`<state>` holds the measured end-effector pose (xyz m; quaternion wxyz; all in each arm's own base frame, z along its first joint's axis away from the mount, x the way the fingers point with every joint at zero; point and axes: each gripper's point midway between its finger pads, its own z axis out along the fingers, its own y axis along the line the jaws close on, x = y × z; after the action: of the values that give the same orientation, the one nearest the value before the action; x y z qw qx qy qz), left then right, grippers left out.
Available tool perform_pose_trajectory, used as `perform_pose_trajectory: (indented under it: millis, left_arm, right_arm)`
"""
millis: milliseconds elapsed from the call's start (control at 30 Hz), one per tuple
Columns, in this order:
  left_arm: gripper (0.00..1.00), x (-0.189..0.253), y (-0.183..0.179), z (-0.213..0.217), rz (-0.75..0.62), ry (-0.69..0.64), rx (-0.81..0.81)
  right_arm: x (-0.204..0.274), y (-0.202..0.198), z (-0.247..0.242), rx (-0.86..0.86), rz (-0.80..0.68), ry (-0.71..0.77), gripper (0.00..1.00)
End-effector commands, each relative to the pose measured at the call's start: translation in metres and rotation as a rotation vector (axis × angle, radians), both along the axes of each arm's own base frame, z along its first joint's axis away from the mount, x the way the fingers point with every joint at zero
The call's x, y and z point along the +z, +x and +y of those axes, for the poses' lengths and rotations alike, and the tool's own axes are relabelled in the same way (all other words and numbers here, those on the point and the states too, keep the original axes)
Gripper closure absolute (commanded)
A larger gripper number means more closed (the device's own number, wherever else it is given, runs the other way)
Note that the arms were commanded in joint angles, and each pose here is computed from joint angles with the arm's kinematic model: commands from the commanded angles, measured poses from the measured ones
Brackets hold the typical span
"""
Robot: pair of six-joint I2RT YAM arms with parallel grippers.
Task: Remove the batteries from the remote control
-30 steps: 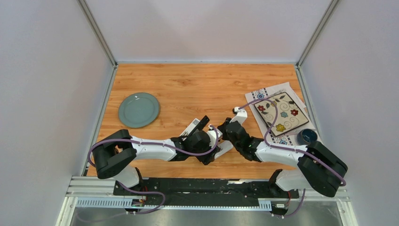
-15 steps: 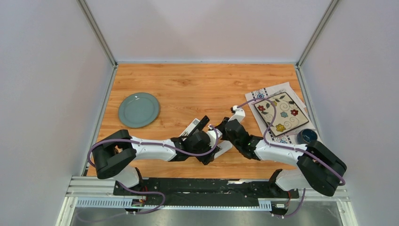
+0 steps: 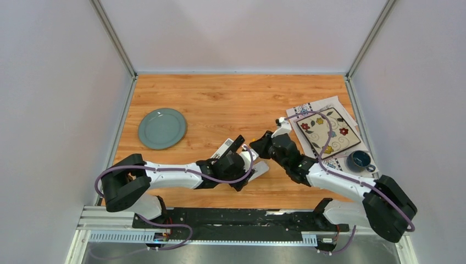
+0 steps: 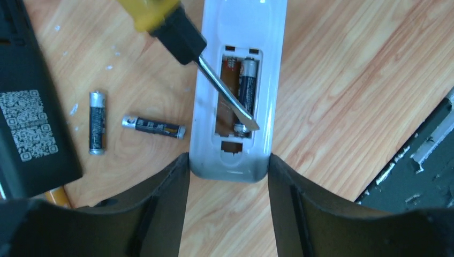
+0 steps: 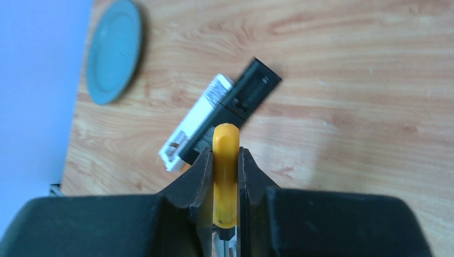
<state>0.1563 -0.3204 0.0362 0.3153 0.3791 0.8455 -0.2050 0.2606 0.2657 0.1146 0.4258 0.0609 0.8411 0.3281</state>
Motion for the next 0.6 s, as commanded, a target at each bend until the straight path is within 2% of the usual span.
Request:
perform_pose_trajectory:
  millis: [0, 67, 333, 567]
  left_arm:
    - [0.37, -0.006, 0.003, 0.018, -0.012, 0.086, 0.015]
    - [0.34, -0.006, 0.005, 0.017, -0.02, 0.104, 0.002]
    - [0.32, -0.007, 0.008, 0.01, -0.032, 0.139, -0.05]
    - [0.31, 0.002, 0.007, 0.013, -0.036, 0.122, -0.036]
  right_arm:
    - [0.073, 0.009, 0.0, -0.001, -0.131, 0.169, 1.0]
    - [0.076, 0.016, -0.016, -0.043, -0.146, 0.155, 1.0]
    - [0.064, 0.029, -0.059, -0.138, -0.131, 0.106, 1.0]
    - [0.06, 0.027, -0.065, -0.141, -0.126, 0.098, 1.0]
